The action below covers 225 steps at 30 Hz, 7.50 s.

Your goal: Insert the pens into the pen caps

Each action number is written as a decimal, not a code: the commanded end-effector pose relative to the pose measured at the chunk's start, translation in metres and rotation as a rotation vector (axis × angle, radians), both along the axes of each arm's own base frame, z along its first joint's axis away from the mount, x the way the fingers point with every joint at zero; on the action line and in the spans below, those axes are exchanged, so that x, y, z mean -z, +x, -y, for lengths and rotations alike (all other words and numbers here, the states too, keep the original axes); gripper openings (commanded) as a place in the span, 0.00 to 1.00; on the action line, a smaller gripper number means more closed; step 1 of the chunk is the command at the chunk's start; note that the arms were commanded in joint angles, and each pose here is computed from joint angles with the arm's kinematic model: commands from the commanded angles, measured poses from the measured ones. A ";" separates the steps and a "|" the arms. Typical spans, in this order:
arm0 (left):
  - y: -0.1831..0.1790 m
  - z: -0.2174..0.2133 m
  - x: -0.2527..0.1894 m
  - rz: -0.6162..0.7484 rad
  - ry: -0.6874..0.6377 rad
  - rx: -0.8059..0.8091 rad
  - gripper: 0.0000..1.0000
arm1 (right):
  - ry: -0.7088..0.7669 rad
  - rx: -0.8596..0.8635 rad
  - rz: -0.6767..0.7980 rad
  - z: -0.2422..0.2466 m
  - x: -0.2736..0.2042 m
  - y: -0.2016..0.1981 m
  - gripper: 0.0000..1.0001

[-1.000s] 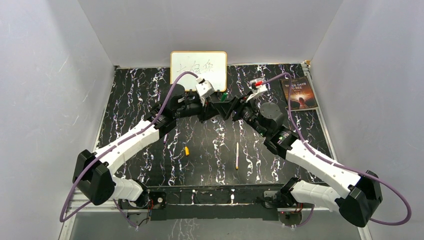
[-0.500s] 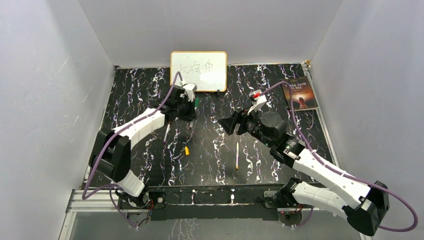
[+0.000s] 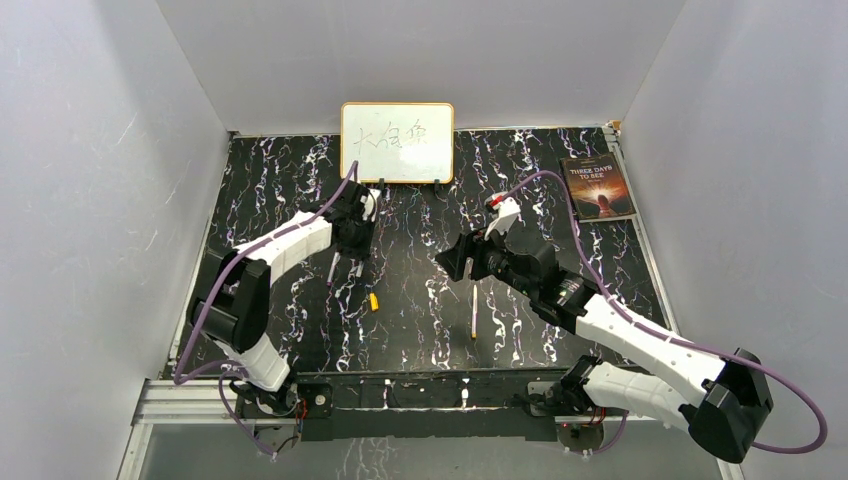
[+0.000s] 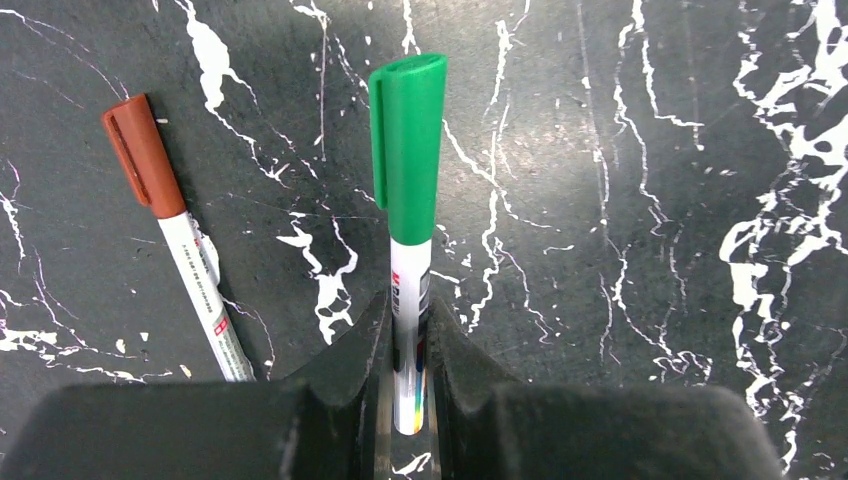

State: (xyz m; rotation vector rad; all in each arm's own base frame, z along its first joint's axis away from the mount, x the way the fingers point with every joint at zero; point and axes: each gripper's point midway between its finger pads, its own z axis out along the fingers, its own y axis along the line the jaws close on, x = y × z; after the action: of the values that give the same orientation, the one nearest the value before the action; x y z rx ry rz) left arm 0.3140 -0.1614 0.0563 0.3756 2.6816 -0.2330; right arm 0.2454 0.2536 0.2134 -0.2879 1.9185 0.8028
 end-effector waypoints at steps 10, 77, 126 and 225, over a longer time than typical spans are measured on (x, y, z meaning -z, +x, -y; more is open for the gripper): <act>-0.014 -0.047 0.042 -0.130 0.207 -0.075 0.00 | 0.047 -0.006 0.029 -0.004 -0.005 0.001 0.66; 0.027 0.019 -0.054 0.167 -0.110 -0.022 0.38 | -0.461 0.372 -0.440 0.062 0.165 0.005 0.45; -0.047 0.159 -0.201 0.398 -1.168 0.408 0.37 | 0.214 0.327 -0.079 0.039 -0.005 0.055 0.00; 0.077 -0.011 -0.155 0.485 -0.393 -0.038 0.00 | -0.248 -0.437 -0.251 -0.210 0.131 -0.049 0.00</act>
State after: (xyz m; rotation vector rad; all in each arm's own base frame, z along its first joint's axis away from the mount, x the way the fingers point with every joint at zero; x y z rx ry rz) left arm 0.3947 -0.1533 0.1943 0.2286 2.1532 -0.5613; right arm 0.1864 0.4294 0.0500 -0.8004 2.3591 0.8020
